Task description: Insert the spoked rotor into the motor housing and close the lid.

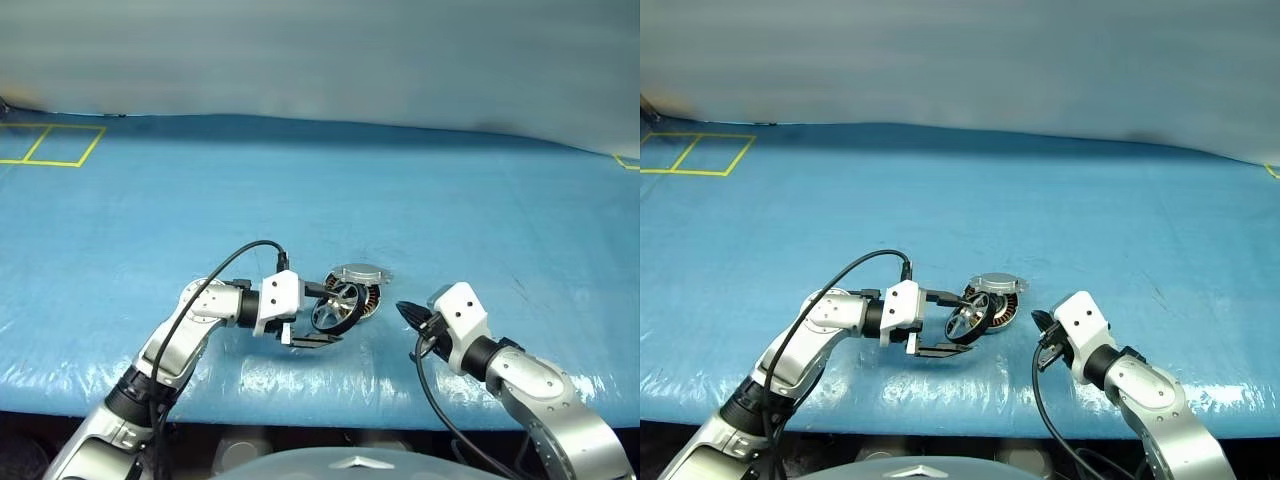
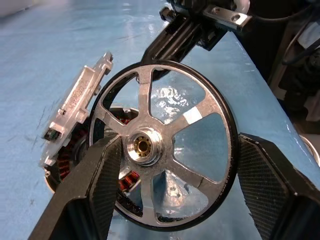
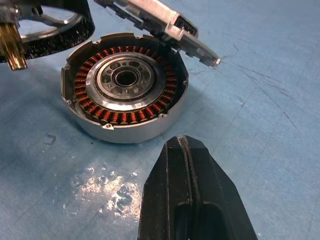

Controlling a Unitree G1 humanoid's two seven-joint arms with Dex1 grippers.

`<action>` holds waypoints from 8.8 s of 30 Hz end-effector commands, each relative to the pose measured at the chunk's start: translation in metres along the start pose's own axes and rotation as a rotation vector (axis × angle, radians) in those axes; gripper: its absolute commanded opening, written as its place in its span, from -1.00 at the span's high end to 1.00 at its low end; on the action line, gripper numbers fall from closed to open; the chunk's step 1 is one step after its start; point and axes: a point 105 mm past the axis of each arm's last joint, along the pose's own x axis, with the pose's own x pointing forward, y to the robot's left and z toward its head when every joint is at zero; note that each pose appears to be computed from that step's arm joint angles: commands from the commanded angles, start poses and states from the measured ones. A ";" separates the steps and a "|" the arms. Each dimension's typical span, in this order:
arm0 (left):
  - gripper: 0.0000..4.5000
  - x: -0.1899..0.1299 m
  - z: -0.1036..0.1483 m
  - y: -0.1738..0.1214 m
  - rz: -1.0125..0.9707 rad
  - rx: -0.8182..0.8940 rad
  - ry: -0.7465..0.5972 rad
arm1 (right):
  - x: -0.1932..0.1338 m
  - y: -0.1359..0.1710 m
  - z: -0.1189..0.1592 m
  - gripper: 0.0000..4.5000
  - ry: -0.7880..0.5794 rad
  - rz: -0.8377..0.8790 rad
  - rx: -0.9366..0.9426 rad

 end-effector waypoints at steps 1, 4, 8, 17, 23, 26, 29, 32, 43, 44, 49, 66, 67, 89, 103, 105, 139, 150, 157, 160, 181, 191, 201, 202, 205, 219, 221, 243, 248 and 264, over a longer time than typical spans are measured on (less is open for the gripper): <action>-0.40 -0.010 0.013 0.017 0.055 0.010 -0.054 | -0.001 0.001 0.003 1.00 -0.013 -0.010 -0.019; -0.40 -0.012 0.010 0.038 0.161 0.022 -0.061 | 0.002 0.003 0.002 1.00 -0.016 -0.010 -0.010; -0.40 -0.010 0.006 0.054 0.236 0.015 -0.064 | 0.004 0.005 0.001 1.00 -0.015 -0.004 -0.009; -0.40 0.010 0.009 0.034 0.098 0.010 -0.091 | 0.007 0.006 -0.001 1.00 -0.014 -0.007 -0.007; -0.40 0.014 0.005 0.037 0.111 -0.002 -0.084 | 0.008 0.007 -0.002 1.00 -0.012 -0.008 -0.009; -0.40 0.013 0.003 0.037 0.107 -0.010 -0.078 | 0.009 0.007 -0.002 1.00 -0.011 -0.008 -0.011; -0.40 0.013 -0.002 0.039 0.132 -0.030 -0.077 | 0.010 0.007 -0.003 1.00 -0.009 -0.009 -0.014; -0.40 0.016 -0.003 0.036 0.122 -0.058 -0.094 | 0.011 0.007 -0.003 1.00 -0.007 -0.009 -0.020; -0.40 0.021 -0.022 0.042 0.160 -0.051 -0.002 | 0.012 0.006 -0.004 1.00 -0.005 -0.018 -0.025; -0.40 0.021 -0.023 0.042 0.161 -0.055 0.009 | 0.012 0.006 -0.004 1.00 -0.005 -0.018 -0.026; -1.00 0.022 -0.021 0.041 0.162 -0.007 0.025 | 0.012 0.006 -0.003 1.00 -0.006 -0.018 -0.026; -1.00 -0.021 0.005 0.015 0.113 -0.083 -0.052 | -0.008 -0.013 0.022 1.00 -0.088 -0.043 -0.050; -1.00 -0.023 0.004 0.015 0.118 -0.085 -0.047 | -0.007 -0.014 0.024 1.00 -0.094 -0.044 -0.056; -1.00 -0.030 -0.009 0.014 0.254 -0.141 -0.026 | 0.023 0.031 0.076 0.60 -0.140 0.371 -0.345; -1.00 -0.030 -0.015 0.009 0.296 -0.146 -0.015 | 0.054 0.021 0.080 -0.31 0.033 0.547 -0.533; -1.00 -0.032 -0.014 0.010 0.305 -0.139 -0.018 | 0.058 0.016 0.077 -0.31 0.073 0.555 -0.557; -1.00 -0.020 -0.020 0.008 0.327 -0.114 -0.003 | 0.044 -0.004 0.046 -0.31 0.299 0.560 -0.618; -1.00 -0.019 -0.022 0.009 0.339 -0.106 0.002 | 0.042 0.000 0.051 -0.23 0.256 0.566 -0.549; -1.00 -0.019 -0.021 0.010 0.350 -0.096 0.001 | 0.040 0.008 0.040 0.46 0.280 0.610 -0.585; -1.00 -0.020 -0.020 0.011 0.358 -0.090 0.004 | 0.042 0.008 0.041 0.59 0.272 0.604 -0.580; -1.00 -0.020 -0.019 0.015 0.357 -0.080 0.003 | 0.040 0.008 0.083 0.59 0.057 0.492 -0.550; -1.00 -0.025 -0.023 0.018 0.374 -0.086 0.003 | 0.037 0.018 0.095 0.59 -0.026 0.488 -0.537; -1.00 -0.025 -0.027 0.017 0.369 -0.087 0.010 | 0.050 0.011 0.075 0.59 0.012 0.435 -0.475; -1.00 -0.025 -0.027 0.017 0.368 -0.086 0.012 | 0.051 0.011 0.074 0.59 0.013 0.433 -0.479; -1.00 -0.024 -0.027 0.017 0.364 -0.086 0.009 | 0.051 0.009 0.075 0.59 0.010 0.424 -0.488; -1.00 -0.022 -0.030 0.015 0.360 -0.085 0.012 | 0.041 0.002 0.064 0.59 -0.006 0.365 -0.350; -1.00 -0.022 -0.030 0.016 0.356 -0.080 0.017 | 0.042 0.000 0.061 0.59 0.008 0.348 -0.373; -1.00 -0.020 -0.030 0.015 0.345 -0.089 0.016 | 0.041 0.012 0.083 0.19 -0.067 0.399 -0.400; -1.00 -0.020 -0.029 0.015 0.351 -0.090 0.009 | 0.042 0.016 0.085 0.36 -0.097 0.416 -0.333; -1.00 -0.026 -0.022 0.023 0.399 -0.102 -0.029 | 0.077 0.020 0.044 0.98 -0.051 0.337 -0.085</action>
